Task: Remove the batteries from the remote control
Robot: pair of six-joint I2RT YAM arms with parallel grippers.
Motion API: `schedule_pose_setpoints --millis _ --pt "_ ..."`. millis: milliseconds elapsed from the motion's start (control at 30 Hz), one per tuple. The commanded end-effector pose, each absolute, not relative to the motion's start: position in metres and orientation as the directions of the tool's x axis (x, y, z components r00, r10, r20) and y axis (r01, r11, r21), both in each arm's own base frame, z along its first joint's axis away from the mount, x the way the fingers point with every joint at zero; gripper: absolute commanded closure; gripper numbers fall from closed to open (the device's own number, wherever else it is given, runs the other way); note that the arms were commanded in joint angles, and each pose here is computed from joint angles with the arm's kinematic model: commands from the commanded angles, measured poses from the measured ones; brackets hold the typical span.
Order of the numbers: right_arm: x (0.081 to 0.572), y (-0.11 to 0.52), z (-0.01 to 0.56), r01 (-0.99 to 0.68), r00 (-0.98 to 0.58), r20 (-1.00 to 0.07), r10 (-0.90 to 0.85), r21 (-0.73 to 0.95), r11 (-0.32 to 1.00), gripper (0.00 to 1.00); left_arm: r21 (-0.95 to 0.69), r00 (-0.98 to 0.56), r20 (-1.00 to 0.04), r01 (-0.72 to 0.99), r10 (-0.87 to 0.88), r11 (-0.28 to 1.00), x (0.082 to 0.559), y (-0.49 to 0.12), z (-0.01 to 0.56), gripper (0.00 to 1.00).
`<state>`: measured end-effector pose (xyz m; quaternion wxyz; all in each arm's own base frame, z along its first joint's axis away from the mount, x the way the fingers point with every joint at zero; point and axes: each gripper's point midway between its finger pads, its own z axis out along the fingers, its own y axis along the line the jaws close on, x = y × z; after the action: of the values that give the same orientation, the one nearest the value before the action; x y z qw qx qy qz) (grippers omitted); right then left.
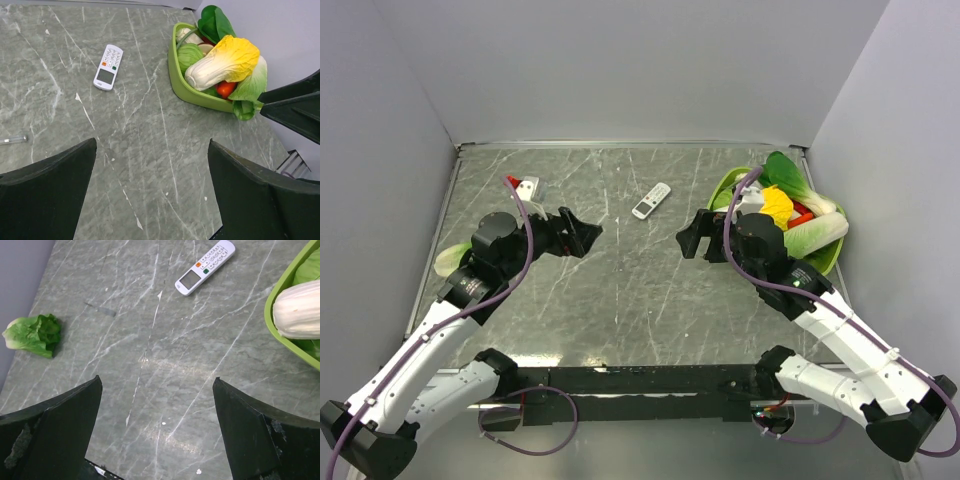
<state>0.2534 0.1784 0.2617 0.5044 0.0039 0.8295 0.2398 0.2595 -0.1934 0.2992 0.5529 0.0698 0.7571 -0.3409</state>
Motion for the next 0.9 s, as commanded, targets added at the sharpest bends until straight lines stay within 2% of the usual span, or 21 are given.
schedule_pose_setpoints --millis 0,267,433,500,600,633,667,733,800,833,867 --pt "0.253 0.182 0.284 -0.26 -0.458 -0.84 0.29 0.439 0.86 0.0 -0.428 -0.326 -0.898 0.488 -0.296 0.76 0.263 -0.191 0.318 0.03" --pt "0.249 0.185 0.279 -0.287 -0.457 -0.84 0.294 0.452 0.844 0.0 -0.441 -0.329 -0.885 0.369 -0.329 0.818 0.278 -0.177 0.305 0.03" --pt "0.247 0.182 0.273 -0.292 -0.456 -0.85 0.263 0.422 0.858 0.0 -0.392 -0.342 -0.895 0.298 -0.286 0.87 0.297 -0.172 0.287 0.02" --pt "0.248 0.178 0.271 -0.282 -0.452 -0.854 0.257 0.411 0.867 0.0 -0.392 -0.401 -0.873 0.234 -0.279 0.89 0.312 -0.174 0.273 0.02" --pt "0.246 0.175 0.272 -0.294 -0.431 -0.869 0.242 0.389 0.873 0.0 -0.392 -0.507 -0.828 0.216 -0.241 0.894 0.336 -0.191 0.251 0.02" --pt "0.244 0.173 0.274 -0.309 -0.419 -0.879 0.229 0.375 0.874 0.0 -0.409 -0.515 -0.822 0.241 -0.241 0.88 0.344 -0.201 0.262 0.02" --pt "0.244 0.172 0.276 -0.318 -0.406 -0.886 0.226 0.368 0.874 0.0 -0.4 -0.571 -0.791 0.214 -0.219 0.891 0.357 -0.207 0.237 0.01" --pt "0.239 0.174 0.279 -0.366 -0.385 -0.9 0.205 0.353 0.861 0.0 -0.409 -0.582 -0.785 0.23 -0.212 0.883 0.376 -0.221 0.243 0.01" --pt "0.234 0.179 0.285 -0.425 -0.358 -0.914 0.192 0.343 0.838 0.0 -0.399 -0.624 -0.761 0.239 -0.174 0.885 0.394 -0.236 0.22 0.03" --pt "0.23 0.179 0.289 -0.456 -0.337 -0.924 0.181 0.328 0.827 0.0 -0.409 -0.597 -0.781 0.27 -0.182 0.872 0.407 -0.246 0.231 0.03" --pt "0.226 0.183 0.294 -0.487 -0.323 -0.928 0.185 0.331 0.808 0.0 -0.4 -0.628 -0.766 0.3 -0.137 0.866 0.416 -0.257 0.21 0.03"
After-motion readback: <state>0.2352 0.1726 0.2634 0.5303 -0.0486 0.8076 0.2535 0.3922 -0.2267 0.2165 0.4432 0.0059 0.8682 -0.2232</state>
